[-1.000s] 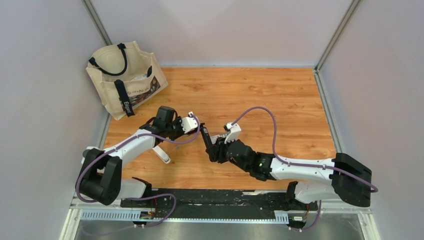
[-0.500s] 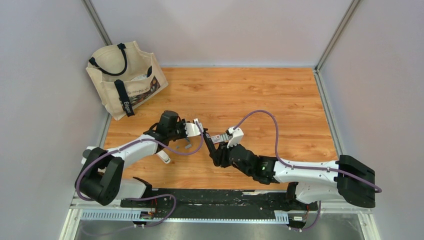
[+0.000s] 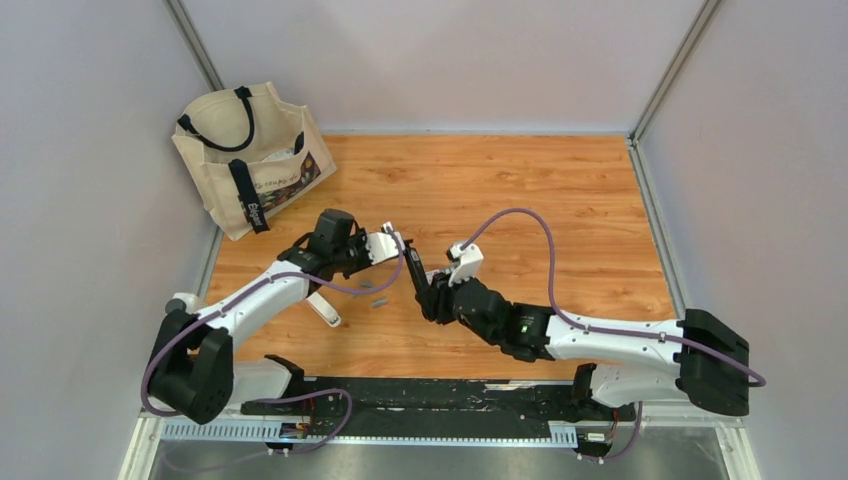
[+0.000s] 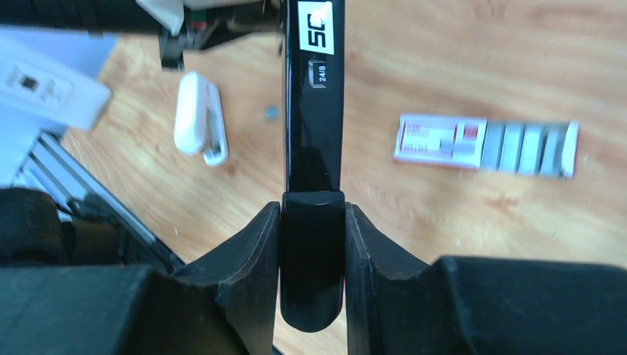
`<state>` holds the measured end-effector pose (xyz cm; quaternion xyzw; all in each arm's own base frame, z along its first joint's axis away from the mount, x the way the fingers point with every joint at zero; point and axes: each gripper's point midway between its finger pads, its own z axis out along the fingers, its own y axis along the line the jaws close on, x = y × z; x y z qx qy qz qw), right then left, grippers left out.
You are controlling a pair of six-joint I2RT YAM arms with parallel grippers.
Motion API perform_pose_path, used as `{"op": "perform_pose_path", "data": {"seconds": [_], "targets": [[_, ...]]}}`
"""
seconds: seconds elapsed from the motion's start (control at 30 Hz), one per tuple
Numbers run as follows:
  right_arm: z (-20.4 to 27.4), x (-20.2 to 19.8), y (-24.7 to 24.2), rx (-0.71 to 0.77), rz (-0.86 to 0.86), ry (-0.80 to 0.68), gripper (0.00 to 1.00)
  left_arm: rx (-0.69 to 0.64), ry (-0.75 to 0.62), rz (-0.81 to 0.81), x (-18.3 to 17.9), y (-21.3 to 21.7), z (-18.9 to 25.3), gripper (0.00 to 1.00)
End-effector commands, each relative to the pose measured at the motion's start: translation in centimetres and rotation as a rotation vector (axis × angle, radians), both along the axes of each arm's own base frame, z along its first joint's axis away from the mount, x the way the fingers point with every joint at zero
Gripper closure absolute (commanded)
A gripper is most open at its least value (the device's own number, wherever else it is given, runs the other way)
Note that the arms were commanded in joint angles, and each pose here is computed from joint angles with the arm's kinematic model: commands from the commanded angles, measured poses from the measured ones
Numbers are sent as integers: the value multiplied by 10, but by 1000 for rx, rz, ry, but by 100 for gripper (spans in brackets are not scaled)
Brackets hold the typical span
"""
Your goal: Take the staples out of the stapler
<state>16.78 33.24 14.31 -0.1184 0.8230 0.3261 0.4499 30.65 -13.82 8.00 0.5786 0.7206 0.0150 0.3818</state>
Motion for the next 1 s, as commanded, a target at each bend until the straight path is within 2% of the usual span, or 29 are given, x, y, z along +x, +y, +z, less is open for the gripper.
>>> {"op": "perform_pose_path", "data": {"seconds": [0.0, 0.13, 0.33, 0.43, 0.53, 0.6, 0.67, 0.73, 0.87, 0.97], "targets": [[74, 31, 19, 85, -12, -140, 100, -224, 114, 70, -17, -19, 50, 84], [123, 75, 20, 147, -80, -188, 100, -317, 291, 2, -54, -37, 61, 80], [151, 102, 29, 145, -95, -231, 100, -380, 455, -119, -95, -51, 76, 72], [159, 110, 32, 152, -104, -242, 100, -390, 475, -128, -100, -52, 82, 69], [160, 120, 30, 147, -121, -246, 100, -380, 448, -101, -95, -48, 85, 60], [155, 128, 30, 128, -125, -246, 100, -382, 428, -42, -87, -42, 88, 51], [146, 138, 30, 100, -135, -240, 100, -411, 403, 61, -71, -31, 93, 47], [144, 148, 28, 80, -137, -242, 100, -464, 383, 131, -57, -23, 104, 33], [137, 164, 33, 28, -126, -246, 100, -557, 331, 292, -28, 12, 127, 32], [133, 177, 41, -17, -114, -255, 100, -564, 310, 362, -20, 32, 131, 32]]}}
